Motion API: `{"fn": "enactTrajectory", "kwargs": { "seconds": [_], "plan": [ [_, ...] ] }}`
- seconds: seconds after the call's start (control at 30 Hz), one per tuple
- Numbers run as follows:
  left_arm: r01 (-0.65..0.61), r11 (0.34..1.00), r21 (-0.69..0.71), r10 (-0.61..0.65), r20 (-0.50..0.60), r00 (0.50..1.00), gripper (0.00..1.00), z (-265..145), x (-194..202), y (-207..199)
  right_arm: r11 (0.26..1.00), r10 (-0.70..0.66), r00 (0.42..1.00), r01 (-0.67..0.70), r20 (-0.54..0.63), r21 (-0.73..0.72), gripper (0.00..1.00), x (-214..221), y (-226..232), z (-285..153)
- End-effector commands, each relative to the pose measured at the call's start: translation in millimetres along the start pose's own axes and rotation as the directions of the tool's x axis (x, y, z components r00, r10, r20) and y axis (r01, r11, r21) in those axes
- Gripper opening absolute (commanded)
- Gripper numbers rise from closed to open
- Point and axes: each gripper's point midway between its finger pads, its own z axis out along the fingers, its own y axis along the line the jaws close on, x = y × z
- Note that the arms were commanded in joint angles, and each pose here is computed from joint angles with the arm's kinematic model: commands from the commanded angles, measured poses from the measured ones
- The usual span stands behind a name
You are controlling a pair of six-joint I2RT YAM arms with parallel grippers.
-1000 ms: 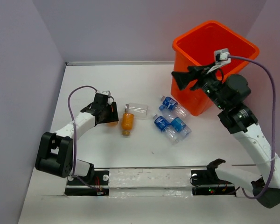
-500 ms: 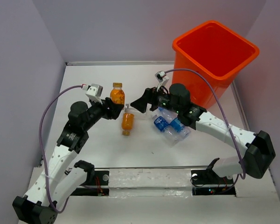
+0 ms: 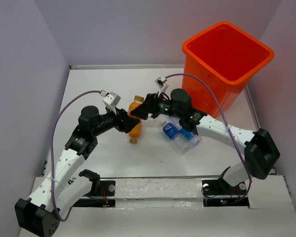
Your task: Put the plastic bottles in the bin
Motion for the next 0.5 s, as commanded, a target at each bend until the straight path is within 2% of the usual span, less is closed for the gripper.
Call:
{"fn": "enactTrajectory", "kwargs": {
  "seconds": [0.0, 0.07, 0.13, 0.17, 0.2, 0.23, 0.27, 0.3, 0.33, 0.37, 0.47],
  "plan": [
    [-0.063, 0.993, 0.103, 0.059, 0.047, 0.997, 0.51, -3.2, -13.3, -22.5, 0.994, -0.01, 0.997, 0.019, 0.079, -0.111, 0.91, -29.0, 34.9, 6.2],
    [-0.062, 0.994, 0.094, 0.058, 0.048, 0.997, 0.53, -2.7, -13.3, -21.3, 0.994, -0.009, 0.996, 0.018, 0.092, -0.104, 0.81, -31.2, 33.7, 6.6],
    [-0.062, 0.994, 0.092, 0.058, 0.046, 0.997, 0.59, -3.0, -13.2, -20.8, 0.995, -0.01, 0.994, 0.021, 0.111, -0.102, 0.77, -34.7, 34.3, 5.4],
    [-0.059, 0.994, 0.092, 0.056, 0.04, 0.998, 0.61, -2.1, -11.8, -20.5, 0.994, -0.011, 0.993, 0.023, 0.114, -0.103, 0.72, -35.3, 34.6, 5.1],
    [-0.059, 0.994, 0.092, 0.056, 0.04, 0.998, 0.68, -2.1, -12.0, -20.8, 0.994, -0.013, 0.993, 0.025, 0.117, -0.103, 0.61, -36.3, 35.5, 4.4],
    [-0.059, 0.994, 0.09, 0.055, 0.039, 0.998, 0.72, -2.0, -11.7, -20.7, 0.995, -0.013, 0.993, 0.025, 0.119, -0.101, 0.55, -36.3, 34.9, 4.1],
    [-0.055, 0.996, 0.072, 0.053, 0.04, 0.998, 0.77, -1.9, -12.2, -17.4, 0.995, -0.014, 0.991, 0.026, 0.13, -0.092, 0.44, -38.3, 33.7, 3.7],
    [-0.056, 0.997, 0.061, 0.053, 0.044, 0.998, 0.82, -2.2, -13.0, -16.2, 0.996, -0.013, 0.99, 0.025, 0.137, -0.084, 0.36, -39.5, 32.8, 2.8],
    [-0.054, 0.997, 0.049, 0.052, 0.045, 0.998, 0.99, -2.6, -12.7, -14.1, 0.997, -0.019, 0.989, 0.03, 0.145, -0.075, 0.31, -41.2, 32.8, 0.5],
    [-0.056, 0.998, 0.028, 0.054, 0.059, 0.997, 0.99, -4.0, -16.2, -11.8, 0.998, -0.024, 0.986, 0.032, 0.164, -0.047, 0.27, -45.5, 28.9, -0.4],
    [-0.055, 0.998, -0.007, 0.055, 0.072, 0.996, 0.99, -5.4, -18.5, -6.6, 0.997, -0.073, 0.974, 0.067, 0.217, 0.036, 0.24, -61.6, 23.7, -9.7]
  ]
}}
